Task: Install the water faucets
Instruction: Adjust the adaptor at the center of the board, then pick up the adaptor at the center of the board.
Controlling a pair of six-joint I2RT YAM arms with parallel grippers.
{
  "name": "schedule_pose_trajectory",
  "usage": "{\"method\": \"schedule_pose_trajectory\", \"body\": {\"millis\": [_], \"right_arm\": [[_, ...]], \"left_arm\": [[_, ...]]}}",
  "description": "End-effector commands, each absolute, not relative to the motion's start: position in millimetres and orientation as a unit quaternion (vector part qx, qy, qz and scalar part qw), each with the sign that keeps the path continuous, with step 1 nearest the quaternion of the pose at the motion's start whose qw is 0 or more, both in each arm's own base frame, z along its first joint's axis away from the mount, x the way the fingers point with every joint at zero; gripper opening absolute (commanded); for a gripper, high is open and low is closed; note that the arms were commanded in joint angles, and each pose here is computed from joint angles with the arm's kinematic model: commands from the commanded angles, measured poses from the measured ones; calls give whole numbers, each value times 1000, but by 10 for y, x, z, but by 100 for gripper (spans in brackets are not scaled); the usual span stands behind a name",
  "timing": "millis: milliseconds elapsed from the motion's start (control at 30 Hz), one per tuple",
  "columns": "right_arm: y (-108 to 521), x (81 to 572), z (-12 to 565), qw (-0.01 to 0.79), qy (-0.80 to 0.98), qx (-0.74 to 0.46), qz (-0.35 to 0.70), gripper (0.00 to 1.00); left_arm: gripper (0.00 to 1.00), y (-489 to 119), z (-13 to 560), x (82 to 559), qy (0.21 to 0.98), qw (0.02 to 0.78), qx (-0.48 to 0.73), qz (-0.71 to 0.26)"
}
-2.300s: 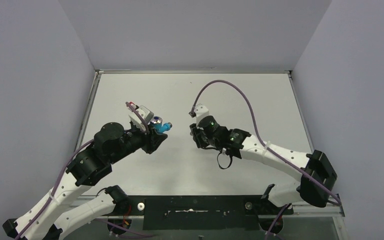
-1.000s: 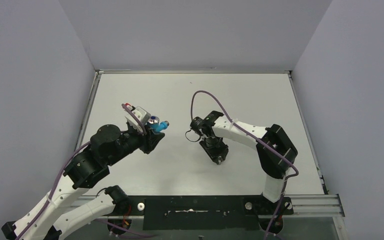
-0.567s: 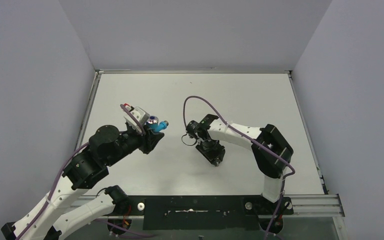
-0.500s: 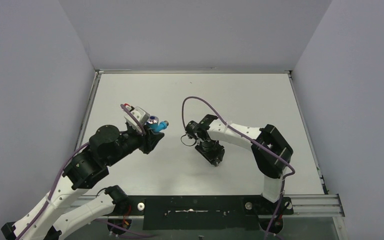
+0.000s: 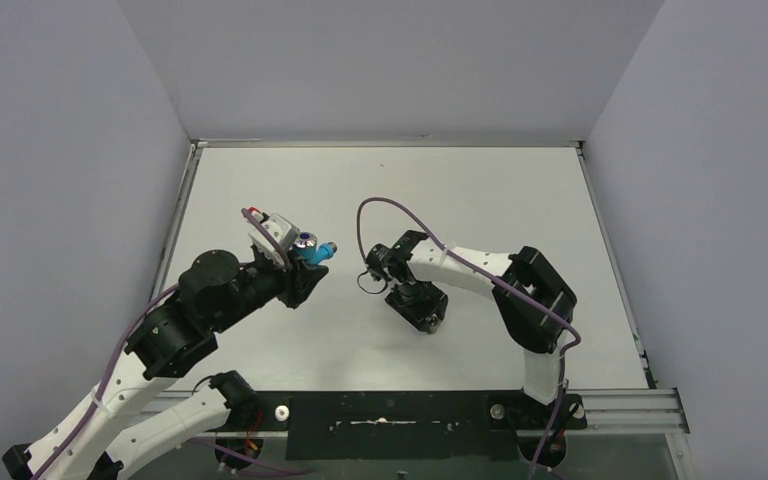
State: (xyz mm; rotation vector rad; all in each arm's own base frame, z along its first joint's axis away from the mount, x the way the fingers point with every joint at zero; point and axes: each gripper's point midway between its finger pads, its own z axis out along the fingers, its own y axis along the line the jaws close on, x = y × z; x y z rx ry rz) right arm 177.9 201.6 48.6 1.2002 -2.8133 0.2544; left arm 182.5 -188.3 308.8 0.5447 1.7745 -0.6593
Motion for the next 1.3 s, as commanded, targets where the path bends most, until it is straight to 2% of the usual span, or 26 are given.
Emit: {"method": "schedule_pose_trajectory", "body": {"millis": [0, 200, 333, 467, 667, 767, 900, 1067, 1267], "right_arm": [[2110, 1879, 604, 1, -915, 396, 80, 44], [2214, 1963, 819, -43, -925, 374, 61, 48], [2316, 2038, 1064, -105, -943, 316, 24, 48], [2354, 2071, 1251, -171, -963, 208, -18, 49], [2264, 2093, 1338, -255, -964, -40, -65, 52], [2199, 2060, 1339, -266, -946, -168, -79, 54], [2096, 1982, 1269, -255, -925, -274, -60, 56], [2090, 1874, 1109, -229, -913, -338, -15, 58], [2211, 1907, 870, -204, -916, -345, 19, 61]], "left_arm": [[0, -1865, 3420, 1839, 721, 589, 220, -292], [0, -1853, 3458, 1830, 718, 592, 219, -293], [0, -1818, 3537, 1810, 711, 601, 214, -295], [0, -1792, 3619, 1787, 704, 608, 213, -298], [0, -1814, 3673, 1754, 694, 612, 223, -305], [0, -1829, 3664, 1745, 692, 612, 230, -307], [0, -1848, 3635, 1695, 687, 609, 238, -317], [0, -1845, 3635, 1622, 677, 611, 233, -337], [0, -1838, 3629, 1564, 674, 609, 232, -349]]}}
